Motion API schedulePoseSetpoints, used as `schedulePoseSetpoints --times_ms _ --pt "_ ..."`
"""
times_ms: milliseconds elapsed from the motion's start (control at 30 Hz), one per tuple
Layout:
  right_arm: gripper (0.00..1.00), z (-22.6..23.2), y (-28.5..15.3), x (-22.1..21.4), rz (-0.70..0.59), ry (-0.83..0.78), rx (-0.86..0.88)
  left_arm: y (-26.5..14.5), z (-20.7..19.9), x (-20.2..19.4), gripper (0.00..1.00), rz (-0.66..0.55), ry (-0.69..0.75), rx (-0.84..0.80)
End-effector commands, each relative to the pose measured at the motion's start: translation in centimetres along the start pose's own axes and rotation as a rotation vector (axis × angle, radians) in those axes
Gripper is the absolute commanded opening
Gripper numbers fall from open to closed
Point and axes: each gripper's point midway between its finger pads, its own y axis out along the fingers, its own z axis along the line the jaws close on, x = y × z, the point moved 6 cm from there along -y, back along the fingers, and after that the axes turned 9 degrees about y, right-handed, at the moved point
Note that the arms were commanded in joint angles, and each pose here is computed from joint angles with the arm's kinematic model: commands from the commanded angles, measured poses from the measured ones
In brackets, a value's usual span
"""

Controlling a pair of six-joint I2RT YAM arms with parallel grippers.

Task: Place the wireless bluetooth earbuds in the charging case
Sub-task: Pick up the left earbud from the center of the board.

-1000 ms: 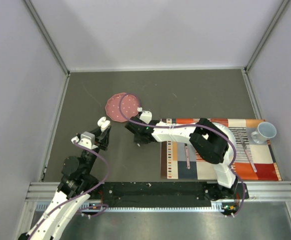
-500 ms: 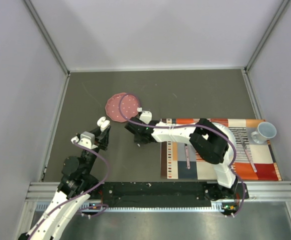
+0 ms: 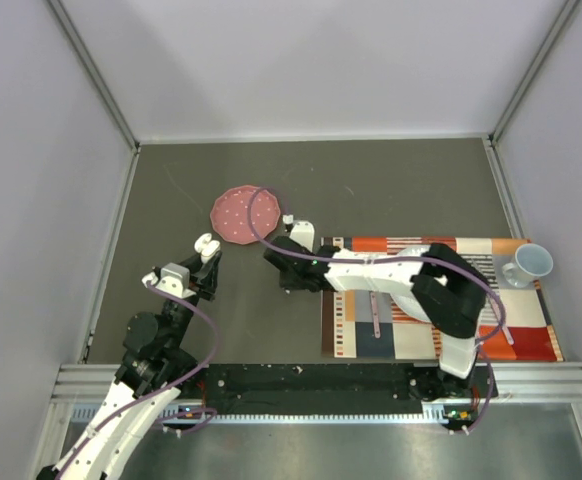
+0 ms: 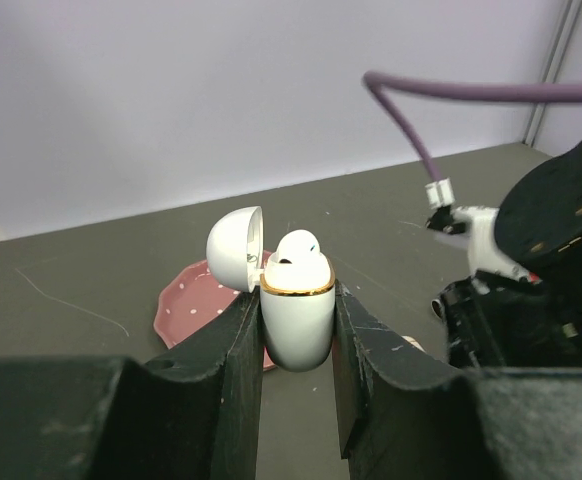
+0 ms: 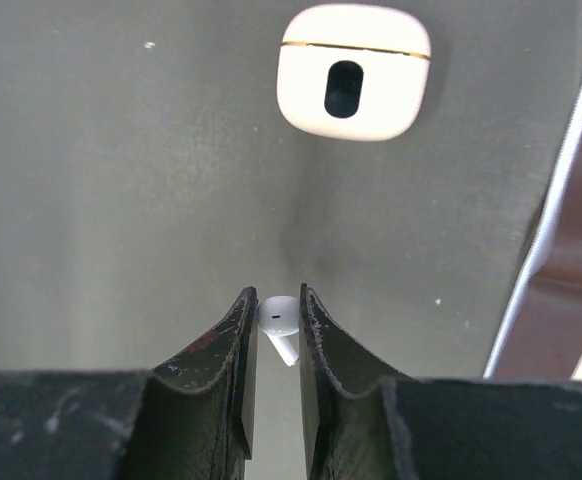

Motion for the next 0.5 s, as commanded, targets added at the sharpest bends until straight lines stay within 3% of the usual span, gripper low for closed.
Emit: schedulePoseSetpoints --times_ms 0,233,467 --pt "0.00 1.2 -4.2 2.9 -0.160 0.021 0.181 -1.6 0.9 4.3 0.00 -0.220 -0.049 0.026" --pt "0.00 1.7 -11.6 7.6 -0.409 0.139 0.457 -1.5 0.3 4.7 0.00 -0.251 -0.075 -0.013" --pt "0.00 1.1 -17.7 10.0 -0.563 0.247 0.687 -0.9 -1.0 5.6 0.00 -0.316 -0.124 -0.111"
